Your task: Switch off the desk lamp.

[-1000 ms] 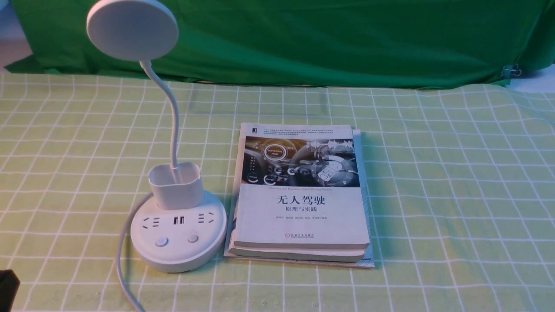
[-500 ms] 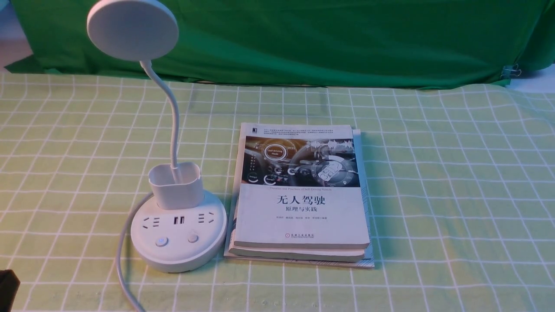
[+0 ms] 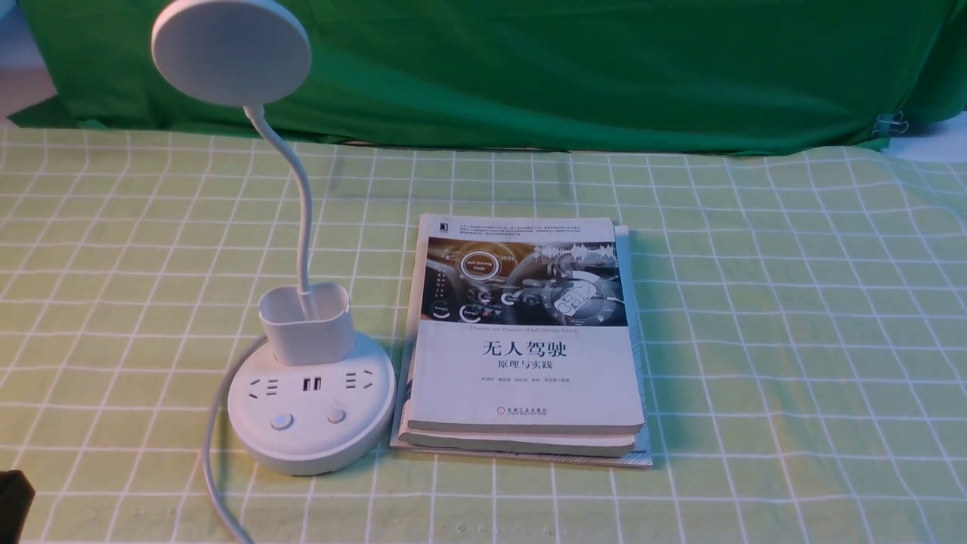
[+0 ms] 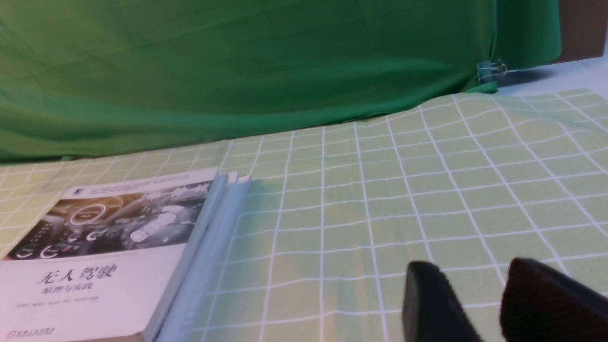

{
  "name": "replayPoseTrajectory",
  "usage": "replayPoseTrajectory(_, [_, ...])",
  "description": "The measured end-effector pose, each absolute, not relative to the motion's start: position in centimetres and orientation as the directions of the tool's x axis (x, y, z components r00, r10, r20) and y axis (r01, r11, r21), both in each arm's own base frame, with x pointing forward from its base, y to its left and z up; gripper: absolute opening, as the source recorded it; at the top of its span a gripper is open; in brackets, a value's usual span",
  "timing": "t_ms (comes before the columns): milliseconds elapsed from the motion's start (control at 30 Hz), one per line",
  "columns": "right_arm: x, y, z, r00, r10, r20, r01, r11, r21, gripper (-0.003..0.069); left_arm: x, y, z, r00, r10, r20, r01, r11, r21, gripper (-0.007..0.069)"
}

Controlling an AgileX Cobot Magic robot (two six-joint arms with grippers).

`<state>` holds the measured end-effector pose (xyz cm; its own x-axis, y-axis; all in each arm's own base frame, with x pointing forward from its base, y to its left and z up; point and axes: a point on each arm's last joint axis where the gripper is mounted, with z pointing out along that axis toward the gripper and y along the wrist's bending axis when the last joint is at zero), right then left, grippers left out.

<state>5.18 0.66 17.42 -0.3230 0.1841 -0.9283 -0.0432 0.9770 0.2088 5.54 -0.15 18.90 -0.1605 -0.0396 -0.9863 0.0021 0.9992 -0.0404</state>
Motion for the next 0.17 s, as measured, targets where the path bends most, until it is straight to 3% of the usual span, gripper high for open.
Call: replayPoseTrajectory(167, [5.18,0.66,17.42,-0.323,0.184,-0.928,-0.043,0.977,0.209,0.0237,5.54,-0.15,18.90,-0.160,-0.040,-0.986,0.002,0.999,-0.040,0.0001])
